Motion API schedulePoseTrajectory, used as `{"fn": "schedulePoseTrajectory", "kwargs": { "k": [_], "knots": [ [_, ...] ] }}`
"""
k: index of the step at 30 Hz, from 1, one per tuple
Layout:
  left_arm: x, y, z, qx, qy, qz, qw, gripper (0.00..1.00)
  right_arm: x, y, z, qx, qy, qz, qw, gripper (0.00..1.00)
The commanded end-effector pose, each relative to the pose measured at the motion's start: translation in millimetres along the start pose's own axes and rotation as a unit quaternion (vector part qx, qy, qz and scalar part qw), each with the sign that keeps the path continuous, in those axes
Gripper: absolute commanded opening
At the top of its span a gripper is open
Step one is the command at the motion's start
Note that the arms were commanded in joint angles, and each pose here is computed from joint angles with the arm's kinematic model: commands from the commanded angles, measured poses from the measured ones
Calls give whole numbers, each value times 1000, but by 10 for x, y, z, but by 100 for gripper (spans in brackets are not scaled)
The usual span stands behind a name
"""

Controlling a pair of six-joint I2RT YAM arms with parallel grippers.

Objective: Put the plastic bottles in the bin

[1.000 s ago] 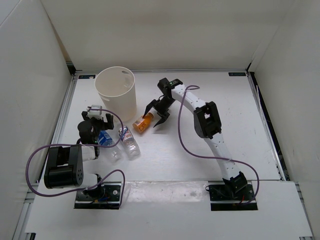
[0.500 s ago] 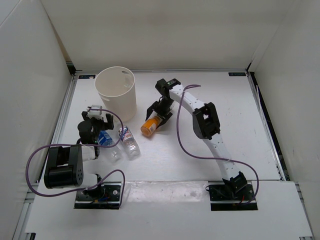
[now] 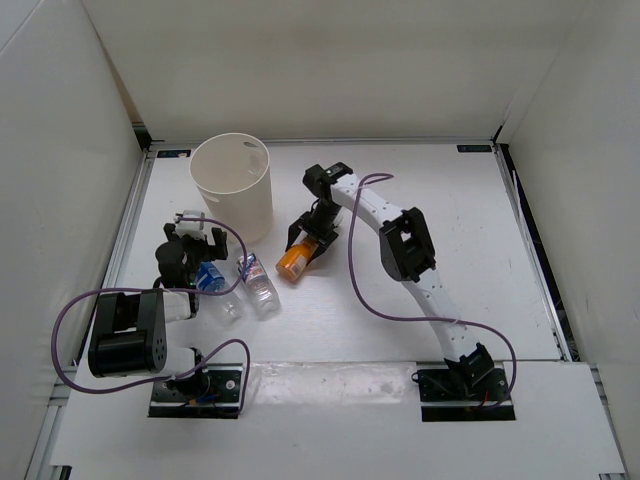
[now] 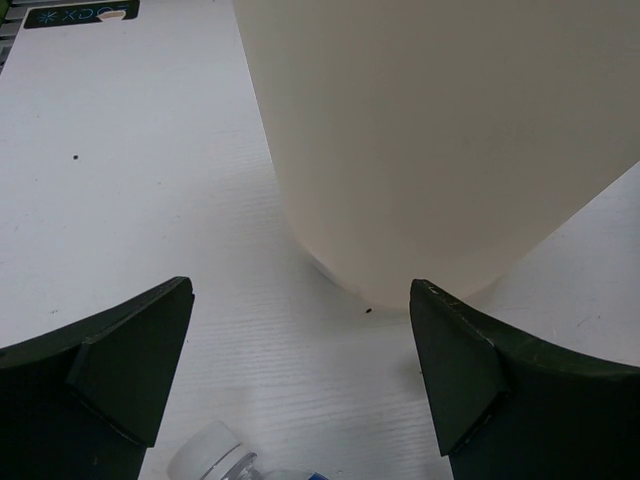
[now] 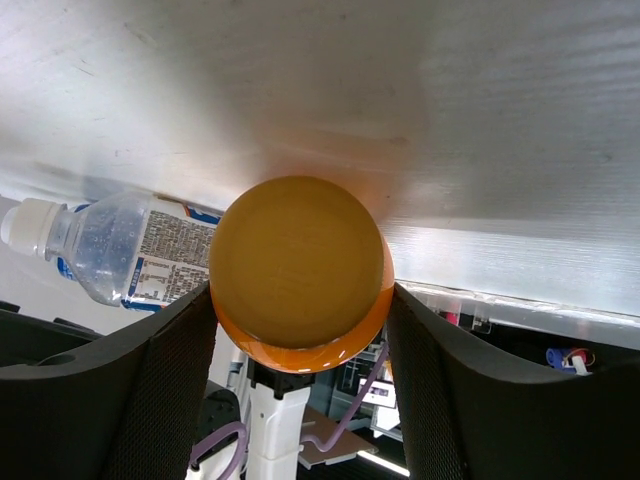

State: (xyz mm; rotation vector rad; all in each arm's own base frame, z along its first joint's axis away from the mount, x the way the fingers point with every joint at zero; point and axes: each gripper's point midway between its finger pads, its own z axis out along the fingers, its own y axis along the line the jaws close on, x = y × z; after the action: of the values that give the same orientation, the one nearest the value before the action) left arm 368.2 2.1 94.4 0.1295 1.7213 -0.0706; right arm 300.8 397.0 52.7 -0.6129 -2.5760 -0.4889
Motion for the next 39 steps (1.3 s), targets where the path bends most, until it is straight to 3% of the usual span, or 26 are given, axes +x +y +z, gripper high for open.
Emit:
{"fn": "schedulePoseTrajectory", "kwargs": {
  "k": [1, 3, 6, 7, 17, 28, 31, 33, 35, 36, 39],
  "knots": [
    [-84, -29, -6, 8, -12, 4, 1000, 100, -42, -102, 57, 22, 0, 17, 1000, 36],
    [-85, -9, -6, 5, -13, 4, 1000, 100, -96, -93, -3, 15, -5, 17, 1000, 30],
    [-85, -17, -2, 7, -14, 4, 1000, 100, -184, -101, -139, 3, -15, 17, 1000, 12],
    [-75, -18, -5, 7, -12, 4, 1000, 100, -171, -90, -193, -2, -18, 14, 1000, 0],
    [-101, -11, 1, 6, -15, 5, 1000, 100, -295, -77, -388, -28, -25, 22, 999, 0],
    [-99, -19, 1, 15, -17, 1, 1000, 100, -468, 468, -928, -179, -72, -24, 981, 0],
    [-91, -9, -9, 15, -16, 1, 1000, 100, -464, 837, -1285, -268, -96, -64, 956, 0],
    [-100, -9, -8, 14, -18, 1, 1000, 100, -449, 1183, -1666, -363, -117, -94, 920, 0],
    [-98, -10, -10, 14, -17, 1, 1000, 100, -395, 1318, -1860, -408, -118, -91, 901, 0],
    [-83, -10, -18, 14, -15, -1, 1000, 100, -419, 1482, -2126, -457, -146, -120, 869, 0],
    [-89, -14, -18, 15, -15, 1, 1000, 100, -349, 1704, -2636, -526, -177, -113, 824, 0]
  ]
}}
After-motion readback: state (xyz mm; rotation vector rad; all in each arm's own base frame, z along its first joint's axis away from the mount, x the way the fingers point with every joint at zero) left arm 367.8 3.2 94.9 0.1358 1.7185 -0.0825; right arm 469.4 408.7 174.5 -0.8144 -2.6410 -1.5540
